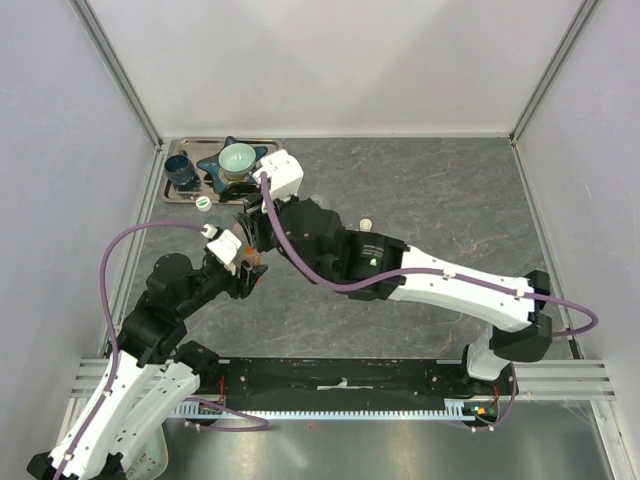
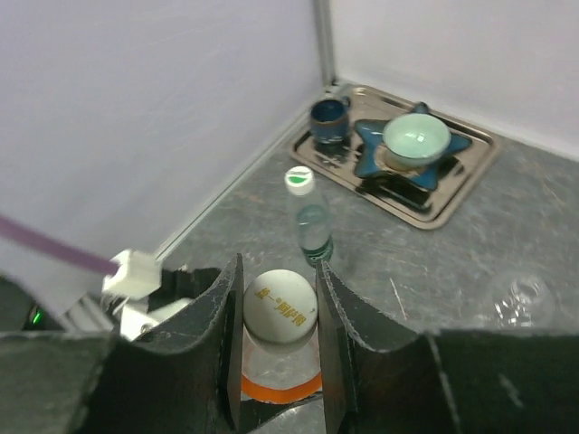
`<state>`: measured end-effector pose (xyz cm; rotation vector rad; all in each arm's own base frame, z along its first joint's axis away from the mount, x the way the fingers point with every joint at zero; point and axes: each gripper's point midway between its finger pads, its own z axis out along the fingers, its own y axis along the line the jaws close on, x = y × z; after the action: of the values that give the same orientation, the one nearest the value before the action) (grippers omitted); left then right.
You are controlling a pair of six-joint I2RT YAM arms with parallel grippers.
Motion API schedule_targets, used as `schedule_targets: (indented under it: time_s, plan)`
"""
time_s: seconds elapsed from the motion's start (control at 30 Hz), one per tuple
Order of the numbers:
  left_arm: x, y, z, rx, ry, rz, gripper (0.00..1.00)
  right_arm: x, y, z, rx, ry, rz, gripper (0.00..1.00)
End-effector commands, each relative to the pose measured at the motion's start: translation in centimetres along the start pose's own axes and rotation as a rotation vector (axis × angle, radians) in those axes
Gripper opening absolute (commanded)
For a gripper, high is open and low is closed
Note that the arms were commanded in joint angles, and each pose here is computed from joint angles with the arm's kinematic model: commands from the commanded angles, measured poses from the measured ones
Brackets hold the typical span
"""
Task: Screw on the bottle caps
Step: Screw the bottle cap onto the plastic bottle.
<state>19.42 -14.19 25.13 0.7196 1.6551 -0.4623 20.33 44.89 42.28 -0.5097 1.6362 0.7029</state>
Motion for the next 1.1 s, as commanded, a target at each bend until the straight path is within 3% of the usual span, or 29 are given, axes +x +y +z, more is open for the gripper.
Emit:
schedule_targets:
  time_s: [0.0, 0.07, 0.1, 0.17, 0.27, 0.3, 0.4, 0.57, 0.6, 0.67, 0.7, 0.77, 0.8, 0.9, 1.07]
  plan:
    - [-7.4, 4.8, -2.6, -0.273, -0.221, 0.031, 0.06, 5.0, -8.1, -0.3, 0.483, 0.099, -0.122, 0.00]
    - [-7.1, 4.9, -2.5, -0.278, -0.214, 0.027, 0.06, 5.3, -7.4, 0.1, 0.490, 0.082, -0.092, 0.00]
    - [-7.0, 4.8, -2.6, -0.278, -0.215, 0.025, 0.06, 4.9, -7.4, 0.2, 0.506, 0.063, -0.086, 0.07]
    - [-6.7, 4.8, -2.5, -0.276, -0.207, 0.016, 0.06, 4.3, -6.5, 0.4, 0.494, 0.048, -0.077, 0.09]
    - [-6.4, 4.3, -2.2, -0.247, -0.203, 0.014, 0.06, 2.3, -4.9, 0.8, 0.408, 0.019, -0.049, 0.30]
    - [-6.4, 4.1, -2.1, -0.232, -0.204, 0.009, 0.06, 1.1, -4.0, 1.0, 0.363, -0.014, -0.021, 0.43]
    - [-5.8, 1.7, -1.4, -0.095, -0.194, 0.013, 0.07, -2.8, -0.9, 0.2, 0.138, -0.098, 0.038, 0.68]
    - [-4.9, -6.1, -2.1, 0.356, -0.200, 0.072, 0.09, -9.3, 2.7, -5.4, -0.227, -0.219, 0.079, 0.90]
    - [-4.7, -8.5, -3.0, 0.508, -0.210, 0.089, 0.10, -9.6, 3.1, -6.1, -0.278, -0.221, 0.066, 0.96]
    - [-3.9, -10.7, -4.0, 0.659, -0.213, 0.118, 0.10, -10.5, 3.8, -7.9, -0.413, -0.220, 0.044, 0.98]
    - [-3.7, -12.2, -5.2, 0.777, -0.220, 0.120, 0.11, -10.1, 6.0, -9.8, -0.594, -0.197, 0.011, 0.98]
    - [-3.5, -13.3, -6.1, 0.864, -0.225, 0.117, 0.12, -9.1, 6.8, -11.1, -0.727, -0.165, -0.038, 0.98]
    - [-3.5, -14.0, -6.8, 0.931, -0.231, 0.115, 0.12, -8.5, 8.3, -13.4, -0.882, -0.157, -0.094, 0.98]
    - [-3.7, -15.0, -8.3, 1.030, -0.248, 0.123, 0.14, -6.4, 9.6, -15.9, -1.068, -0.125, -0.159, 0.98]
    - [-3.9, -15.7, -9.4, 1.114, -0.249, 0.108, 0.15, -4.7, 10.8, -16.5, -1.202, -0.085, -0.185, 0.93]
